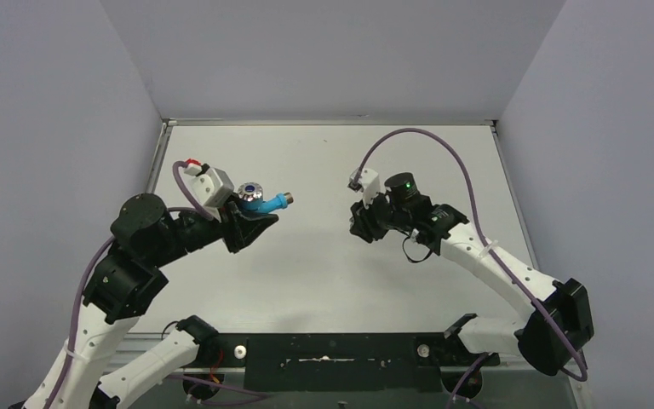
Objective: Install the water faucets
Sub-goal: Pick up the adaptor at the center of the board.
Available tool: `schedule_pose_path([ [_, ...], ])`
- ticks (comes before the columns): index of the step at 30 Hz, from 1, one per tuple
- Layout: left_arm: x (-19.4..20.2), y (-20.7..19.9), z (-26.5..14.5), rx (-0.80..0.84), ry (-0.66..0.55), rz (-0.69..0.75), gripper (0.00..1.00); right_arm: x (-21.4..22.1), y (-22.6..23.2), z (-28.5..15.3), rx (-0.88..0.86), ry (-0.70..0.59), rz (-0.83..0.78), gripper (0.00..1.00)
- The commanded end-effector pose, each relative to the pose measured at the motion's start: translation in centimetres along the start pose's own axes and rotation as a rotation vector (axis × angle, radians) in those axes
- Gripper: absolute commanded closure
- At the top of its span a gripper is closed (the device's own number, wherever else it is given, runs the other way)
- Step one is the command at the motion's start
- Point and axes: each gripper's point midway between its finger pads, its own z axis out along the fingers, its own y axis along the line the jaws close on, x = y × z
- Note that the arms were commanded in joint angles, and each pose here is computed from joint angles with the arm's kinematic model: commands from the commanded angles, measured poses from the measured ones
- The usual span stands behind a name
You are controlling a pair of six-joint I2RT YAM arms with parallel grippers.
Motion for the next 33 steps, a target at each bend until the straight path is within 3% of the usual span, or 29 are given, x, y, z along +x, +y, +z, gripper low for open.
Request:
schedule_pose_path([
  [1,-1.2,-0.3,2.2,0.049,-0.054,-0.08,1.0,-3.4,-1.8,-1.3,0.12,-0.14,0.209,1.0],
  [6,-1.0,0.1,3.5,0.049,-0.055,-0.142,1.0,-3.7,-4.6,-3.3,0.269,-0.228,0.242,1.0],
  [11,-0.8,0.5,4.6,0.042,-0.046,-0.201,1.0,-3.2,-6.9,-5.9,0.335,-0.153,0.361,1.0],
  [17,-0.9,0.2,5.5,0.075,-0.044,-0.246,1.0,-9.4,-5.3,-9.5,0.242,-0.396,0.237,1.0],
  [25,-2.8,-2.7,4.7,0.239,-0.093,-0.206,1.0,-16.7,-0.8,-15.1,0.104,-0.783,-0.077,1.0],
  [29,-3.5,-3.9,3.8,0.302,-0.117,-0.174,1.0,-18.4,3.4,-18.8,0.052,-1.02,-0.394,1.0],
  [33,-4.5,-5.7,2.7,0.402,-0.157,-0.122,1.0,-18.7,7.7,-20.0,-0.05,-1.082,-0.631,1.0],
])
